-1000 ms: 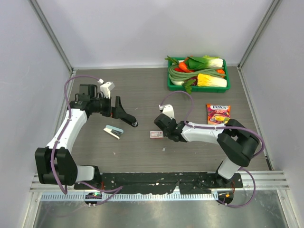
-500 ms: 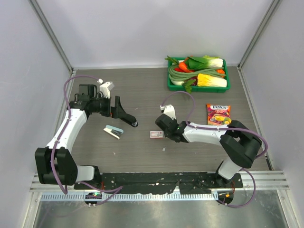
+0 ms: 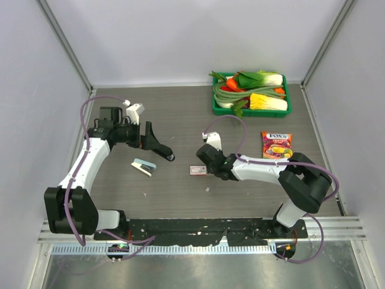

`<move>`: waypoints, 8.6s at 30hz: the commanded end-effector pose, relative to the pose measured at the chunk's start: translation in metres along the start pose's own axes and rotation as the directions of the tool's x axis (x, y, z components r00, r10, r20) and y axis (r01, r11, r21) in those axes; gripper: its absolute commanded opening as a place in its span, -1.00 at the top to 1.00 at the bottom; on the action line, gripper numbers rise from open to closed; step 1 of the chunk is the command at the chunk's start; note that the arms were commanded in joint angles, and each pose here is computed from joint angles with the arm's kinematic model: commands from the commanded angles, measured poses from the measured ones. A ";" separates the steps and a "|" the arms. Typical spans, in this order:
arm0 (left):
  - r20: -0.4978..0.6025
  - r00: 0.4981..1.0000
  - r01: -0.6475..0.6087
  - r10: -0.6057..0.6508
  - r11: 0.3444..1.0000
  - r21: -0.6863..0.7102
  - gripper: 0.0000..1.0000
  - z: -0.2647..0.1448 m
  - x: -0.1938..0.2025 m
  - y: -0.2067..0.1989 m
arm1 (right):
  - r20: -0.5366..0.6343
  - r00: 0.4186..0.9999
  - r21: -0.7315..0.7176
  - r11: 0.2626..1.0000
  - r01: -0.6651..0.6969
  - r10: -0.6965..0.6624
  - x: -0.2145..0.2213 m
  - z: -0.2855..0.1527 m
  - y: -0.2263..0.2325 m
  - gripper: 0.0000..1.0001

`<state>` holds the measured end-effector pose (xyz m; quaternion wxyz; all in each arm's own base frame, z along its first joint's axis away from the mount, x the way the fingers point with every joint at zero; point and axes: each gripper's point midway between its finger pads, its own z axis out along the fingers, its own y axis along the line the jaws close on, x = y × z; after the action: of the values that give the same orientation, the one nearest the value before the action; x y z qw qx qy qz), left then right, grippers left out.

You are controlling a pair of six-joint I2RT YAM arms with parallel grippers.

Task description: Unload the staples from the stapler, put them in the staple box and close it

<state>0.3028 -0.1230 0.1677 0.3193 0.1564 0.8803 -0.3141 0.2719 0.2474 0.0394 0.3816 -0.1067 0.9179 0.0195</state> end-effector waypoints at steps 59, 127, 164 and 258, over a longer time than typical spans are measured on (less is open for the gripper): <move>-0.307 0.775 -0.483 0.552 0.831 0.276 -1.00 0.084 0.071 -0.047 | -0.005 0.950 -0.226 0.925 -0.304 0.311 -0.005 -0.032 -0.016 0.65; -0.385 0.462 -0.727 0.799 0.590 0.352 0.21 0.154 0.124 -0.063 | -0.116 0.922 -0.333 0.860 -0.388 0.371 0.017 -0.015 -0.002 0.97; -0.367 0.475 -0.731 0.800 0.591 0.342 0.22 0.166 0.121 -0.068 | -0.191 0.924 -0.464 0.799 -0.383 0.332 0.007 -0.008 0.061 0.98; -0.376 0.463 -0.745 0.803 0.582 0.326 0.20 0.163 0.121 -0.068 | -0.187 0.930 -0.383 0.849 -0.365 0.316 0.013 0.003 0.025 0.80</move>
<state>0.2583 -0.2636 0.0190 0.1805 0.6274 0.7471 -0.1252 0.2576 0.2614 0.0250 0.2853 -0.0113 0.9180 0.2754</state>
